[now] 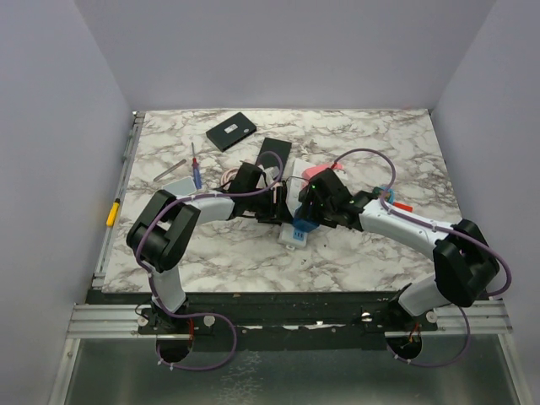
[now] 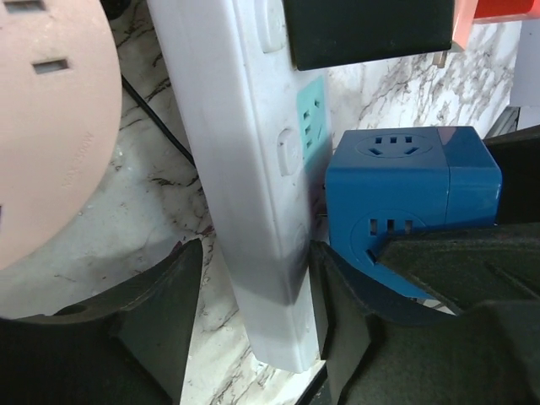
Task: Pull the plug off the socket
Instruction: Remove the plug from the socket.
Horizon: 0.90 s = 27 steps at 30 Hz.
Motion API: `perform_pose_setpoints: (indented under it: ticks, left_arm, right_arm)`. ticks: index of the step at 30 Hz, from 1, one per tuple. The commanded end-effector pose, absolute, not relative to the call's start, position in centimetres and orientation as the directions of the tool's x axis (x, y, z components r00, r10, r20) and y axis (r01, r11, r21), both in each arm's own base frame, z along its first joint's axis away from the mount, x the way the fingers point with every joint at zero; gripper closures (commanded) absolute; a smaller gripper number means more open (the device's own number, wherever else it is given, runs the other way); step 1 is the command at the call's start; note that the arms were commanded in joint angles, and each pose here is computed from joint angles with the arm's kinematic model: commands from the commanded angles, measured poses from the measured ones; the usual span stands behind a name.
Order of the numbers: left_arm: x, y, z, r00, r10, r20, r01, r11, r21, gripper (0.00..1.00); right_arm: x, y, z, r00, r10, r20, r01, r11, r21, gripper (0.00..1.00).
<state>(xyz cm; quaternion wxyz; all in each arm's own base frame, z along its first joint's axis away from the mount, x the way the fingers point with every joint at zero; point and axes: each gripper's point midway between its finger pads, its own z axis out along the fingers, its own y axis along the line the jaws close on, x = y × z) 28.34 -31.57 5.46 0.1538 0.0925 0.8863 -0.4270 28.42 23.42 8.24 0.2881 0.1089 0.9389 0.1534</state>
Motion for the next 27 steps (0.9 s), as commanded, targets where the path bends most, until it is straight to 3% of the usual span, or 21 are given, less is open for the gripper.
perform_pose_setpoints:
  ticks: [1,3,14,22,27]
  left_arm:
    - [29.0,-31.5,6.7,-0.914,0.030,-0.405,0.338,0.608,-0.718,0.41]
    - [29.2,-31.3,7.1,-0.911,0.022,-0.411,0.339,0.607,-0.719,0.39]
    - [28.7,-31.7,7.0,-0.932,-0.006,-0.362,0.299,0.550,-0.780,0.41]
    - [28.5,-31.9,6.8,-0.939,-0.003,-0.345,0.289,0.537,-0.793,0.51]
    - [28.2,-31.9,6.4,-0.944,-0.001,-0.329,0.277,0.538,-0.796,0.67]
  right_arm:
    - [28.4,21.9,7.3,-0.788,0.297,-0.539,0.147,0.941,0.304,0.92]
    - [28.1,21.9,7.2,-0.785,0.309,-0.537,0.143,0.934,0.327,0.99]
    - [26.8,22.1,6.8,-0.777,0.366,-0.513,0.145,0.896,0.420,1.00]
    - [27.0,21.9,7.1,-0.767,0.376,-0.520,0.152,0.894,0.422,1.00]
    - [27.0,21.8,7.1,-0.766,0.375,-0.522,0.157,0.897,0.414,1.00]
